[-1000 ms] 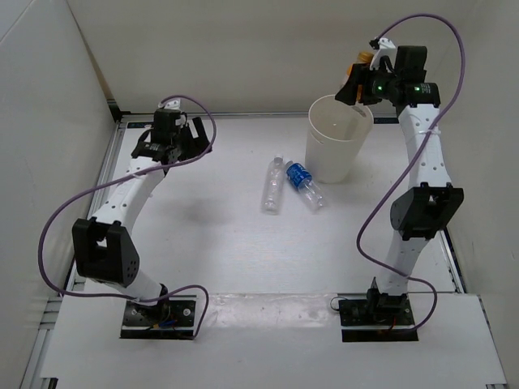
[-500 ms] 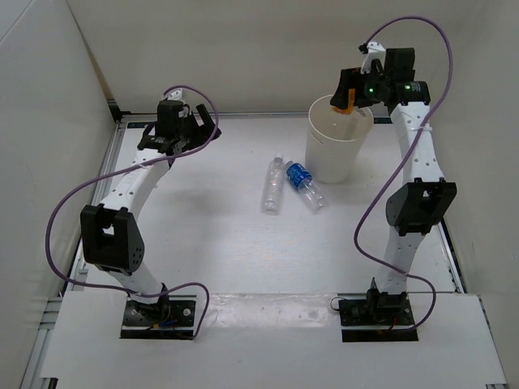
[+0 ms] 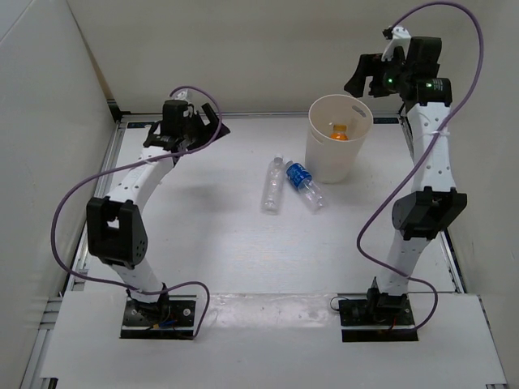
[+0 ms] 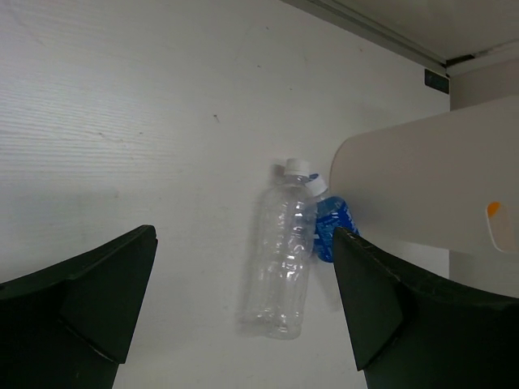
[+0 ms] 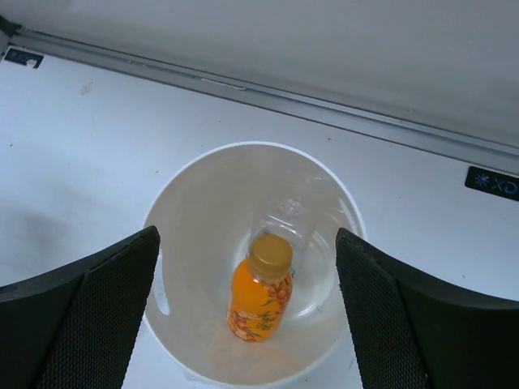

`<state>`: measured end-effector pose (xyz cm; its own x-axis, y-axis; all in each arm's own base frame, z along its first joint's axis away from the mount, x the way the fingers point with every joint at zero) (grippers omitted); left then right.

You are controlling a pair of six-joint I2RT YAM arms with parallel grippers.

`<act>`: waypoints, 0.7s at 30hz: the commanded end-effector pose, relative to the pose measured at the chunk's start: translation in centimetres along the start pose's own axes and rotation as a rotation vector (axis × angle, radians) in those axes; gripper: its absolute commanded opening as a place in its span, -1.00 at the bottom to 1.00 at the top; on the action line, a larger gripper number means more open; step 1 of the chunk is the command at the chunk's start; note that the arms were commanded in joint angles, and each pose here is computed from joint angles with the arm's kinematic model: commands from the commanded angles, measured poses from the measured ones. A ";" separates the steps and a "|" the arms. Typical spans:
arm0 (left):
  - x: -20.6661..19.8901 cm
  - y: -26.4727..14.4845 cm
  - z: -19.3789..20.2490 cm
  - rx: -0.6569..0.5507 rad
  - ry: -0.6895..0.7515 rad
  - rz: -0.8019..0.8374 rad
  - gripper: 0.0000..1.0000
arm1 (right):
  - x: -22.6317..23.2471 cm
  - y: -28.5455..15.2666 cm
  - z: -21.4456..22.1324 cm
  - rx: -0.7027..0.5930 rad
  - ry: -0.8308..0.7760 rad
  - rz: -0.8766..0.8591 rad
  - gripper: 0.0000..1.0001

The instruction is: Put the plastic bottles in the bin

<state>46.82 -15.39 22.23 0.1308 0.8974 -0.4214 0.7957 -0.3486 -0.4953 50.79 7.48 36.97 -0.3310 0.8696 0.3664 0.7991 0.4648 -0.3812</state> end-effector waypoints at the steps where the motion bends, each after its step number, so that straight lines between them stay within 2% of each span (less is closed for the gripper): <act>1: -4.8 0.8 -1.2 0.022 0.051 0.164 1.00 | 0.0 -3.4 -2.6 -0.089 0.020 0.014 0.81; 3: -6.9 0.9 0.2 0.113 0.097 0.197 1.00 | -0.6 -3.2 -1.7 -0.063 0.034 0.024 0.81; 4: -6.7 2.8 2.3 0.184 0.098 0.184 1.00 | -0.3 -3.7 -1.8 -0.068 0.030 0.021 0.81; 5: -7.1 2.8 2.3 0.198 0.100 0.187 1.00 | -0.3 -3.6 -1.4 -0.058 0.037 0.020 0.81; 7: -7.6 3.6 5.1 0.284 0.082 0.196 1.00 | -0.3 -3.8 -0.7 -0.042 0.044 0.022 0.81; 11: -8.2 4.8 8.3 0.346 0.135 0.152 1.00 | 0.0 -4.9 -1.0 -0.056 0.027 0.025 0.81; 13: -8.1 5.6 10.5 0.426 0.134 0.125 1.00 | -0.5 -5.2 -1.0 -0.059 0.034 0.039 0.81; 21: -9.4 6.9 14.0 0.534 0.185 0.136 1.00 | -3.1 -7.5 -0.8 -0.072 0.102 0.085 0.81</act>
<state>42.85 -29.33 9.71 0.3038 0.8631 -0.4035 0.3416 -0.4940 -0.7996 47.30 1.93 37.46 -0.2057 0.8881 0.4111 0.8363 0.3777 -0.3975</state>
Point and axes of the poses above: each gripper's point midway between its finger pads, its own y axis out along the fingers, its own x axis along the line the jaws close on, z = x × y, the point moved 1 cm from there along -y, back along the fingers, and after that the axes turned 12 degrees about y, right-handed, at the moved point
